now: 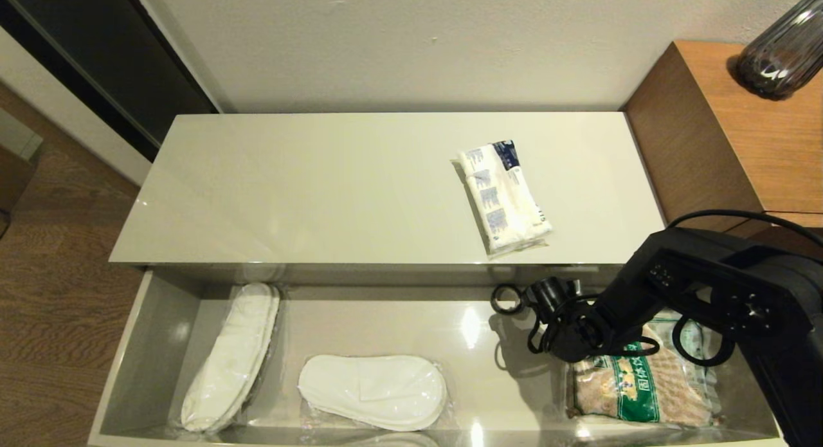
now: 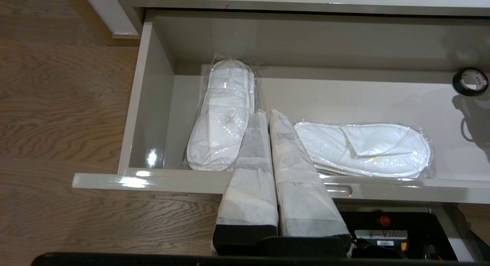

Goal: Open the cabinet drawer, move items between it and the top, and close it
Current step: Take out the solid drinks from the drawer

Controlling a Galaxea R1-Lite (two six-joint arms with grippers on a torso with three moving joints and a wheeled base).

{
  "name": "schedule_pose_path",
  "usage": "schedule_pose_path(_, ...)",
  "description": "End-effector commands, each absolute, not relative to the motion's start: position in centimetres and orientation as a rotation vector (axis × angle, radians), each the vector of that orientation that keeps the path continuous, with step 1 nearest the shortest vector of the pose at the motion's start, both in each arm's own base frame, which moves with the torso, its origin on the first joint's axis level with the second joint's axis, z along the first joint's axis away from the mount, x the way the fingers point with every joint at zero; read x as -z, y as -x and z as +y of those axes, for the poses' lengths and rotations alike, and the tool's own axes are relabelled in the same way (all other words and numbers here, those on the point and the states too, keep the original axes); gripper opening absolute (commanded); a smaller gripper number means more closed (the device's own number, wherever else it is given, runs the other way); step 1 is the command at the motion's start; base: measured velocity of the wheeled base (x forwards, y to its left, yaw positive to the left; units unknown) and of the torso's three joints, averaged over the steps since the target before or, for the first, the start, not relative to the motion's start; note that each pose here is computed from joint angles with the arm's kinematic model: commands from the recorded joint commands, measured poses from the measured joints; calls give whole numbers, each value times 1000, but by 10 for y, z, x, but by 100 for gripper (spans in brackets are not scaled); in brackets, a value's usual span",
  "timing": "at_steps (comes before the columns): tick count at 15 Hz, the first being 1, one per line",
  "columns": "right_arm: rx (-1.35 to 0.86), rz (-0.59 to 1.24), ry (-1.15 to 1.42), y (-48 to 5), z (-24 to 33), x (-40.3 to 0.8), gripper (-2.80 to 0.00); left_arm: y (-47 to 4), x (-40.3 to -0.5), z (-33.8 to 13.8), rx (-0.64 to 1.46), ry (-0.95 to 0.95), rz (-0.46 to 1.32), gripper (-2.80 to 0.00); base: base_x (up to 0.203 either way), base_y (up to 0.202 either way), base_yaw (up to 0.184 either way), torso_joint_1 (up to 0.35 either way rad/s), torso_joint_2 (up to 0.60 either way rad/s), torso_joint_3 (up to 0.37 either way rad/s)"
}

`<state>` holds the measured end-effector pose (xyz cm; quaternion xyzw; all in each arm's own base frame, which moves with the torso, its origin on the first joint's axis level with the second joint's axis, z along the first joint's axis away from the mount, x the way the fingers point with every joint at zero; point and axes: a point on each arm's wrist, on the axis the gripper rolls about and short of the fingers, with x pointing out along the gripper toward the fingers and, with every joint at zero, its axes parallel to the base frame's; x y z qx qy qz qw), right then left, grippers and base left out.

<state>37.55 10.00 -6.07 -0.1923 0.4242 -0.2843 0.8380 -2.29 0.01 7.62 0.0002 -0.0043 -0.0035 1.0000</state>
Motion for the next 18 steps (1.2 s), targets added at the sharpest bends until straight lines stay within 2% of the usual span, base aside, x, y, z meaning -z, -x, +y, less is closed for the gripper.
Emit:
schedule_pose_path(1, 607, 899, 410, -376, 99, 62, 0, 23, -76, 0, 8, 0, -8, -280, 0, 0, 0, 0, 0, 0)
schedule_pose_path(3, 606, 897, 407, -376, 99, 61, 0, 23, -76, 0, 7, 0, -8, -280, 0, 0, 0, 0, 0, 0)
schedule_pose_path(4, 606, 898, 409, -376, 99, 62, -280, 23, -76, 0, 8, 0, -8, -280, 0, 0, 0, 0, 0, 0)
schedule_pose_path(18, 599, 891, 397, -372, 98, 52, -280, 23, -76, 0, 6, 0, -8, -280, 0, 0, 0, 0, 0, 0)
